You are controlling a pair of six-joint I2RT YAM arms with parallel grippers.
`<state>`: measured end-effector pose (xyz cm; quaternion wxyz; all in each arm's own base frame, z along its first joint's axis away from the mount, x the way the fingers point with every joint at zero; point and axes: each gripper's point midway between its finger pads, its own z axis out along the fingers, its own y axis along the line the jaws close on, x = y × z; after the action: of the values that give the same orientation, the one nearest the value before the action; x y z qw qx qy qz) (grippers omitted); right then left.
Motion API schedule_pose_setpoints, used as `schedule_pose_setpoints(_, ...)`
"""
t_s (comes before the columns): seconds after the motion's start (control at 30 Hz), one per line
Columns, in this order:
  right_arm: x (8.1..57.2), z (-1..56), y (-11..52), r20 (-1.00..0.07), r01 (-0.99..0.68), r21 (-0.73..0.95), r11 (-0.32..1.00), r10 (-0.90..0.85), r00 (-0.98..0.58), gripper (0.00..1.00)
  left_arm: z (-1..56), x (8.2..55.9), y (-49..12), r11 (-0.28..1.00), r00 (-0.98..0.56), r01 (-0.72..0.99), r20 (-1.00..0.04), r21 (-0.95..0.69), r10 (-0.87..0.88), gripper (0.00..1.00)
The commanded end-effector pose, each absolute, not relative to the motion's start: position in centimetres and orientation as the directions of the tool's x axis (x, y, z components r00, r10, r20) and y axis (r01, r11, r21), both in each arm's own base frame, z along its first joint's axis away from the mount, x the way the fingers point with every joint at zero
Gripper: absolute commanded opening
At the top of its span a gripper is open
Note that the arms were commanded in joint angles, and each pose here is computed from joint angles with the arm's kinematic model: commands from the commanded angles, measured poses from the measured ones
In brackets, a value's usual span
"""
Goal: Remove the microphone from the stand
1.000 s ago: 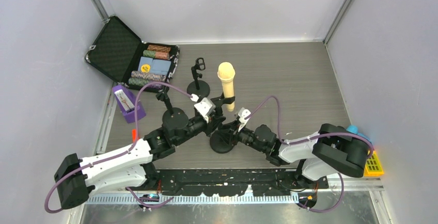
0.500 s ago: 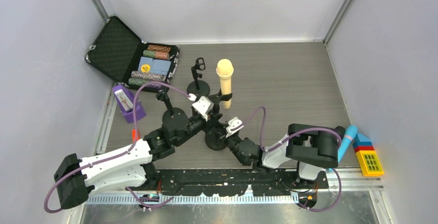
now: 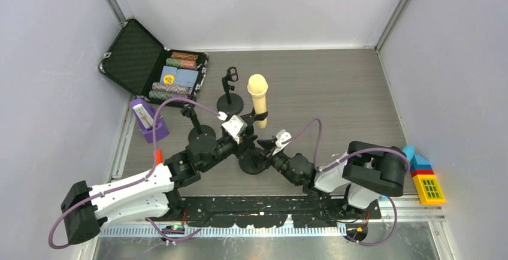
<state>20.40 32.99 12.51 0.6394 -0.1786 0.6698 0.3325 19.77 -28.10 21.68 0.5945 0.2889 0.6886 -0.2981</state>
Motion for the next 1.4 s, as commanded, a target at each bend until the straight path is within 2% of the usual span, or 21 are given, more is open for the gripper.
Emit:
schedule_pose_setpoints(0.0,20.3,15.8,33.4,-0.932,-0.739,0.336,0.584,0.322,-0.169,0.58,21.8,19.1,-28.0,0.634,-0.123,0.77,-0.992,-0.072,0.036,0.0)
schedule_pose_setpoints(0.1,19.8,16.1,34.1,-0.928,-0.796,0.343,0.499,0.308,-0.207,0.55,21.7,19.0,-28.0,0.632,-0.125,0.772,-0.991,-0.074,0.037,0.0)
schedule_pose_setpoints(0.23,20.2,16.6,34.2,-0.929,-0.825,0.335,0.454,0.303,-0.211,0.53,21.8,18.9,-28.1,0.626,-0.123,0.776,-0.992,-0.073,0.036,0.0)
schedule_pose_setpoints(0.4,21.0,16.4,34.1,-0.946,-0.829,0.29,0.477,0.273,-0.174,0.39,21.5,18.9,-28.4,0.621,-0.128,0.779,-0.991,-0.079,0.034,0.0)
schedule_pose_setpoints(0.53,21.4,16.4,34.1,-0.949,-0.821,0.282,0.496,0.269,-0.163,0.18,21.6,19.1,-28.5,0.628,-0.137,0.773,-0.99,-0.09,0.027,0.0)
schedule_pose_setpoints(0.57,21.4,16.4,34.2,-0.951,-0.824,0.275,0.496,0.266,-0.158,0.1,21.6,19.2,-28.4,0.632,-0.14,0.769,-0.99,-0.094,0.024,0.0)
schedule_pose_setpoints(0.67,21.9,16.0,33.9,-0.965,-0.791,0.232,0.566,0.237,-0.113,0.02,21.7,19.3,-28.4,0.638,-0.141,0.763,-0.99,-0.103,0.01,0.0)
schedule_pose_setpoints(0.87,22.0,15.8,33.1,-0.992,-0.646,0.0,0.763,0.08,0.095,0.0,21.8,19.4,-28.0,0.655,-0.148,0.747,-0.989,-0.111,0.001,0.0)
schedule_pose_setpoints(1.0,21.8,16.4,32.9,-0.989,-0.512,-0.036,0.858,0.044,0.143,0.0,21.8,19.6,-28.0,0.662,-0.158,0.74,-0.987,-0.116,0.003,0.0)
schedule_pose_setpoints(1.3,20.6,16.0,35.3,-0.991,-0.515,0.021,0.857,0.088,0.105,0.01,22.1,19.8,-27.8,0.676,-0.157,0.728,-0.988,-0.114,0.002,0.0)
schedule_pose_setpoints(1.33,20.5,15.8,35.4,-0.991,-0.525,0.015,0.851,0.083,0.106,0.03,21.9,19.8,-27.8,0.678,-0.158,0.727,-0.987,-0.114,0.003,0.0)
schedule_pose_setpoints(1.37,20.4,15.6,35.3,-0.992,-0.532,0.008,0.847,0.076,0.105,0.16,21.9,19.8,-27.8,0.678,-0.159,0.726,-0.987,-0.113,0.005,0.0)
